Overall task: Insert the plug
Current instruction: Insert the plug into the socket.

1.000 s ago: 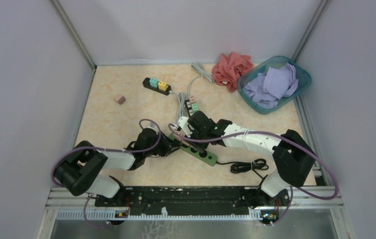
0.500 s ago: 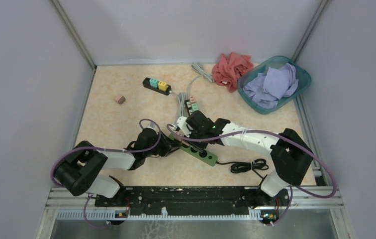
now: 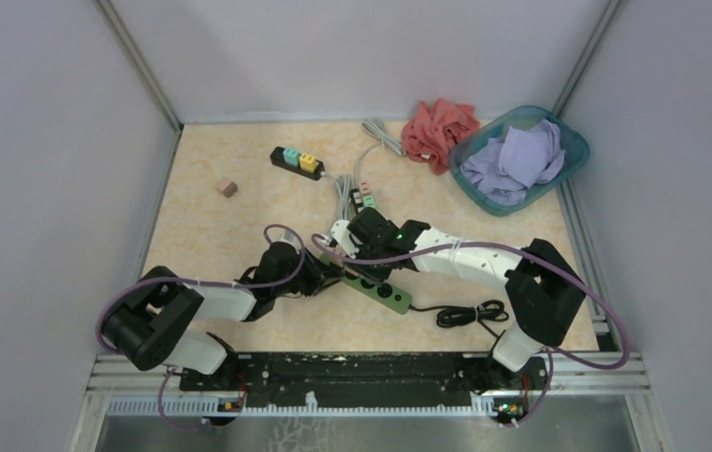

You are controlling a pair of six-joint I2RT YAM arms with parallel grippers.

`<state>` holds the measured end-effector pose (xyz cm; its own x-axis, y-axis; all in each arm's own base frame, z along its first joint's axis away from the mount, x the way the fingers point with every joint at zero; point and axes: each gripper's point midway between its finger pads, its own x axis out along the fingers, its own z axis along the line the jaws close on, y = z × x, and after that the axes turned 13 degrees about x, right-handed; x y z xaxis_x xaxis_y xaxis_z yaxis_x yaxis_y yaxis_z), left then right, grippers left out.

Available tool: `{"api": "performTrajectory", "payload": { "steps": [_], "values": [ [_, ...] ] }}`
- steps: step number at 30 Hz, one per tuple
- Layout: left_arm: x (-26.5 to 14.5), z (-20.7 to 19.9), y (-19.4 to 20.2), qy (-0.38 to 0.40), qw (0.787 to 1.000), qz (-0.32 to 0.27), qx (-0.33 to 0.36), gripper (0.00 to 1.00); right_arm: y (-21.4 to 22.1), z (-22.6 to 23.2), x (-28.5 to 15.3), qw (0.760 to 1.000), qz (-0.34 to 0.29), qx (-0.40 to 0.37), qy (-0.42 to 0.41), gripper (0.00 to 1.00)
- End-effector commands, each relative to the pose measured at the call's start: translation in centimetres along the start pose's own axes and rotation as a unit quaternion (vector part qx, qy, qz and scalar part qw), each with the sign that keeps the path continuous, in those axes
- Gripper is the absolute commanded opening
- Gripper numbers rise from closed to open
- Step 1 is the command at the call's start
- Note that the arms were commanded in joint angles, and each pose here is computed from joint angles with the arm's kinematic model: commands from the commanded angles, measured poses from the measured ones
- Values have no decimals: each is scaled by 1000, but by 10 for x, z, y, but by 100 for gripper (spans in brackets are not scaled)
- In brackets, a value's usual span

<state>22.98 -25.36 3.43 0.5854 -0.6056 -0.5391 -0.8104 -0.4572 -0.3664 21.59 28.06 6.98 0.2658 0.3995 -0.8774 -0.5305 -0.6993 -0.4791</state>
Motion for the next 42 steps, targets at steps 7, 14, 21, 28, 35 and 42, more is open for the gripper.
{"api": "performTrajectory", "payload": {
  "steps": [7,14,21,28,35,42],
  "values": [
    [4,6,-5,-10,1000,-6,11,31,59,10,26,995,93,-11,-29,0],
    [0,11,-30,-20,999,-30,29,31,-11,27,21,997,-57,0,-55,0],
    [-6,3,-43,-16,998,-38,46,31,-19,24,25,994,-101,-15,-38,0],
    [-9,-7,-29,7,999,-12,40,32,15,5,29,998,-62,-13,-1,0],
    [-9,-14,-6,17,1000,10,23,39,10,26,25,992,-95,7,-77,0],
    [2,-8,8,9,999,33,10,41,19,4,20,990,-128,41,-41,0]
  ]
}}
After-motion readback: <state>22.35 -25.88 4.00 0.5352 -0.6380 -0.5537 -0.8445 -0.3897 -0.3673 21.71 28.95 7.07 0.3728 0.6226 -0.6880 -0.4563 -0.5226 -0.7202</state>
